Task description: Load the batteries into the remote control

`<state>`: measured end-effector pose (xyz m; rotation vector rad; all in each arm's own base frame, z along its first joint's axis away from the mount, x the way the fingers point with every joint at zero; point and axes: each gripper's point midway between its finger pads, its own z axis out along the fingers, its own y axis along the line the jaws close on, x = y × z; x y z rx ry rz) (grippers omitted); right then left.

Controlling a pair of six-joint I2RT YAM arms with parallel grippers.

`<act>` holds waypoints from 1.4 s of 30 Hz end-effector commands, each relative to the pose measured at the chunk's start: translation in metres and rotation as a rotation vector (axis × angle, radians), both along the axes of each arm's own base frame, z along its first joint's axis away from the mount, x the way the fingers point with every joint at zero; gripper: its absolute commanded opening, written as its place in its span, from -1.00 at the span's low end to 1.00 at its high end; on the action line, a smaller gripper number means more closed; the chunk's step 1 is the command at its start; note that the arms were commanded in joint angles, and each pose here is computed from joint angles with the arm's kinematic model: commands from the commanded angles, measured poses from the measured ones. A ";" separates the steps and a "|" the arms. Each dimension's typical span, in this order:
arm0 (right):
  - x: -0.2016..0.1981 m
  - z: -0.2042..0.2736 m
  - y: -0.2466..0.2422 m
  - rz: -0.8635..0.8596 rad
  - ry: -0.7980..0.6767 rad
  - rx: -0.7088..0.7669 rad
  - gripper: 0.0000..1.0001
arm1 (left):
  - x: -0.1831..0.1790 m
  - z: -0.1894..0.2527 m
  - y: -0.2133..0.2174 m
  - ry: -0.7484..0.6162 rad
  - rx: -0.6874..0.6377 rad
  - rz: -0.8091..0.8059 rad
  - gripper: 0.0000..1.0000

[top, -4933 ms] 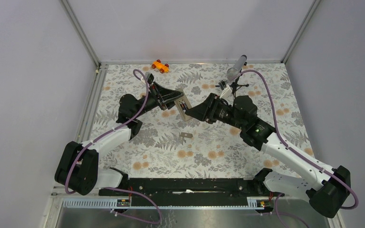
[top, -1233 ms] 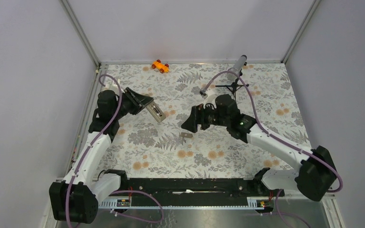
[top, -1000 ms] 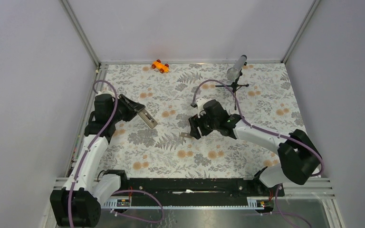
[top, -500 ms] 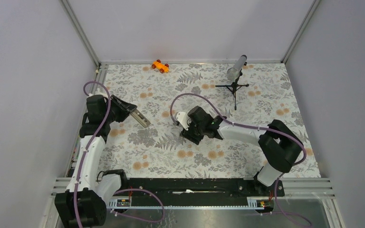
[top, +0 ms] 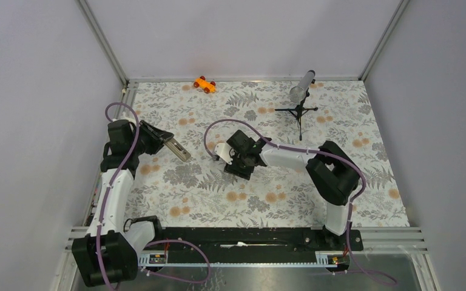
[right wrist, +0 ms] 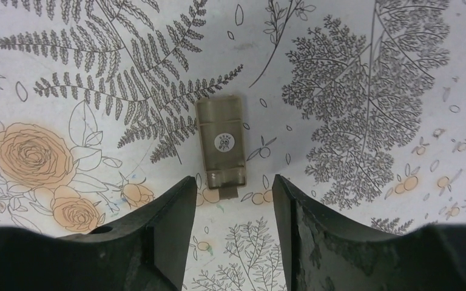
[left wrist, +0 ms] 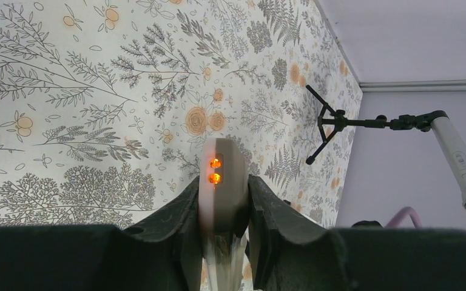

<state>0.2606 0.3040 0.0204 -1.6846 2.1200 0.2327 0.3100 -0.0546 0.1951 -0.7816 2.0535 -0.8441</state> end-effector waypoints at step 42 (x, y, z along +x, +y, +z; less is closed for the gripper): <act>0.039 0.057 -0.001 -0.555 0.039 0.190 -0.18 | -0.010 0.008 -0.012 -0.078 -0.068 -0.067 -1.00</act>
